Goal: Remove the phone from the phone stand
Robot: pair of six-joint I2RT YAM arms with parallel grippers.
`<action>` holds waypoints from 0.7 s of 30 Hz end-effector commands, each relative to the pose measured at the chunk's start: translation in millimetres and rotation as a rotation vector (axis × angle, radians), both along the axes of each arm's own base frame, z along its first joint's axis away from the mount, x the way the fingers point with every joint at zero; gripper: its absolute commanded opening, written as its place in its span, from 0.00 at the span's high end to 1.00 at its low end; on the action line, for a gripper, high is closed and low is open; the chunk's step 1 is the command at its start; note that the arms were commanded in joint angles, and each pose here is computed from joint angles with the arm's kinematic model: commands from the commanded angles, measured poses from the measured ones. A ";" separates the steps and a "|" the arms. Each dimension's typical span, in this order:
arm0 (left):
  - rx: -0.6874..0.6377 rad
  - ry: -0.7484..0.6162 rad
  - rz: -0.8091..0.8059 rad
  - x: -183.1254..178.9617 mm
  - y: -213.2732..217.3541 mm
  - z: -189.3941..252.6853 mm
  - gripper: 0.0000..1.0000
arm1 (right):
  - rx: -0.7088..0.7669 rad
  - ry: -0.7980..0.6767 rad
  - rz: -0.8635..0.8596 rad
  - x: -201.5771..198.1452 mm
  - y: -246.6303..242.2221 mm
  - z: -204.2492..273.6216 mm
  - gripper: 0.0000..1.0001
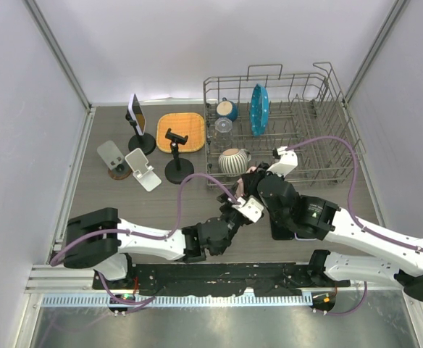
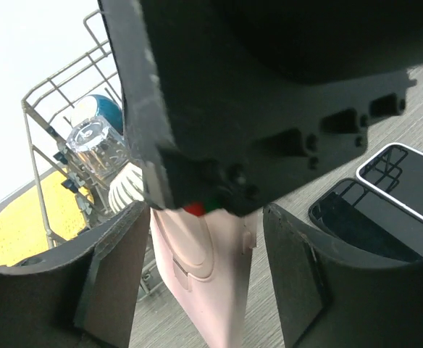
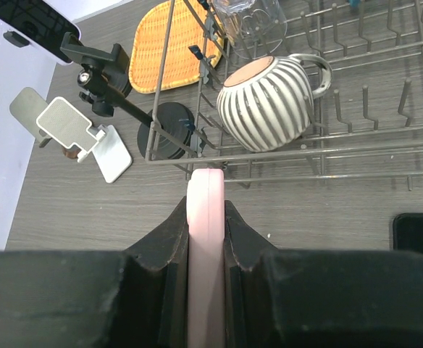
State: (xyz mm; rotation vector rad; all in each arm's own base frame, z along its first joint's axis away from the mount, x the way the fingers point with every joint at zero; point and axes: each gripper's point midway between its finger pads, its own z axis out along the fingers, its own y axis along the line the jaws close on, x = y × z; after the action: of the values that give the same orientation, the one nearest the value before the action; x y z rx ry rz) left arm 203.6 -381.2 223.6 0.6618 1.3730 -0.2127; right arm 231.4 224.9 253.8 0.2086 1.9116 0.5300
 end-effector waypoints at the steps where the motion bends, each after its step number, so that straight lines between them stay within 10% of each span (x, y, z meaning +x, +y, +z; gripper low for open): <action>1: -0.091 -0.054 0.065 -1.9 -1.6 28.3 0.35 | 0.182 -0.058 -0.037 3.3 3.1 36.9 0.99; 12: -0.069 -0.075 0.197 3.2 15.4 14.7 0.44 | 0.239 -0.072 -0.075 2.0 -8.4 42.9 0.99; 21: -0.078 -0.082 0.226 1.6 18.9 13.5 0.71 | 0.261 -0.073 -0.083 1.0 -10.6 42.1 0.98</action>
State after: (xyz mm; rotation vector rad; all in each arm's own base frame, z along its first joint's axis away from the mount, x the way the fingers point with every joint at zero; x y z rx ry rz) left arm 205.8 -367.8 215.5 0.5878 1.3456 0.0026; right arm 228.5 217.7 263.3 0.3207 1.8660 0.6181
